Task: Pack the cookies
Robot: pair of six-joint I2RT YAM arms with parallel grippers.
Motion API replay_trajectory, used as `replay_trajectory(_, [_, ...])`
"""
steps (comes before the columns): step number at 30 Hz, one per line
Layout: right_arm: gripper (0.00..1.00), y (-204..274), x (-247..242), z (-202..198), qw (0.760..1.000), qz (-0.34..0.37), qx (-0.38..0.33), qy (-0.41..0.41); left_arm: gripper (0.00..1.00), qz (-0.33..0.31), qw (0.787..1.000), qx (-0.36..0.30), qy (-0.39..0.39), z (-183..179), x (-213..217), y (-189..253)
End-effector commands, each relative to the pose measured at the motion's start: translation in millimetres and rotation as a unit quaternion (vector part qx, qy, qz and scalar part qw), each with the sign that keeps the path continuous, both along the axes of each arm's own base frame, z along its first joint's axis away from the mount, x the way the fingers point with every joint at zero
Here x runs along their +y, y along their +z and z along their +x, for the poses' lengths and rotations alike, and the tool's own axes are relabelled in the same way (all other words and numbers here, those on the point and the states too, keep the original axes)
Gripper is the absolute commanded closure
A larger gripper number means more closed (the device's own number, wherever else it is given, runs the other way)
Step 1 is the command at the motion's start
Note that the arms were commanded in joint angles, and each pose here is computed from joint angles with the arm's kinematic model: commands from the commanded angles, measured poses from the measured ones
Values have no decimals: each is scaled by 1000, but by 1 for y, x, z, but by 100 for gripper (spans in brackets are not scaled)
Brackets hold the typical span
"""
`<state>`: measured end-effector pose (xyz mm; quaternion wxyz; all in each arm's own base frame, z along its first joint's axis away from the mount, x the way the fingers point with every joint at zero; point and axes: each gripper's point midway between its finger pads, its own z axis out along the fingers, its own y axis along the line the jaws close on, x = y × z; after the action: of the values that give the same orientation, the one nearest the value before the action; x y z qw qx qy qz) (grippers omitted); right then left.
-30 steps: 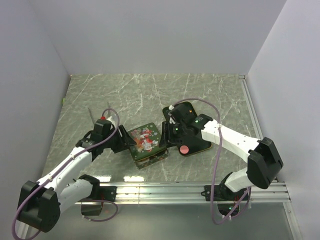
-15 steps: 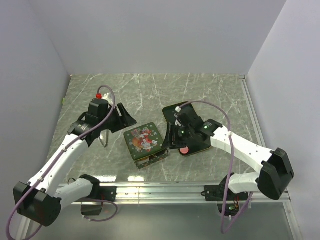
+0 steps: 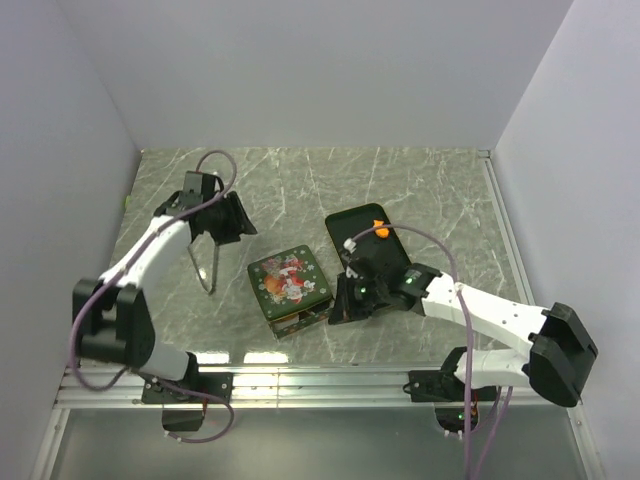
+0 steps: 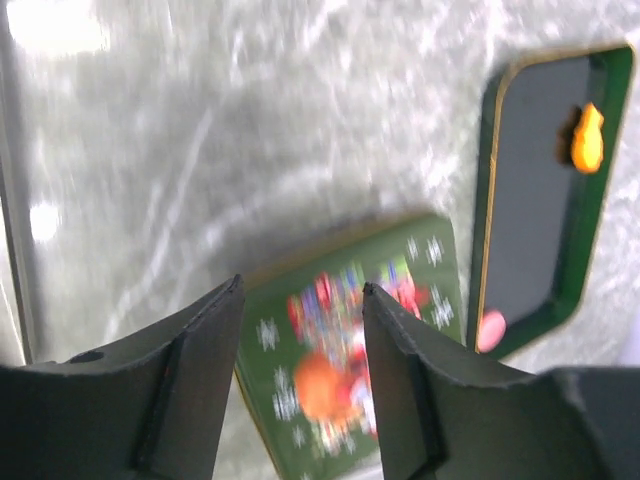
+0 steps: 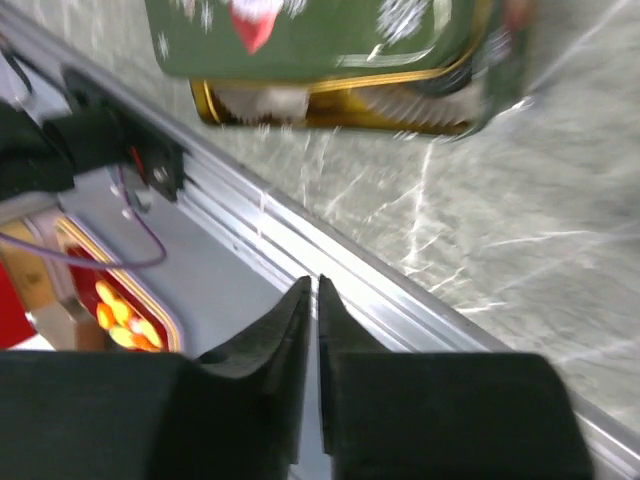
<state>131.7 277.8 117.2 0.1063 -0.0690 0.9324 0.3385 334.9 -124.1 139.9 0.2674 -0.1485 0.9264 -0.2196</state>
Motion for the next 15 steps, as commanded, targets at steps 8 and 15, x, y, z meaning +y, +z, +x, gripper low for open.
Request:
replay_trajectory(8, [100, -37, 54, -30, 997, -1, -27, 74, 47, 14, 997, 14, -76, 59, -13, -44])
replay_trajectory(15, [100, -61, 61, -14, 995, -40, -83, 47, 49, 21, 996, 36, -85, 60, -15, -66])
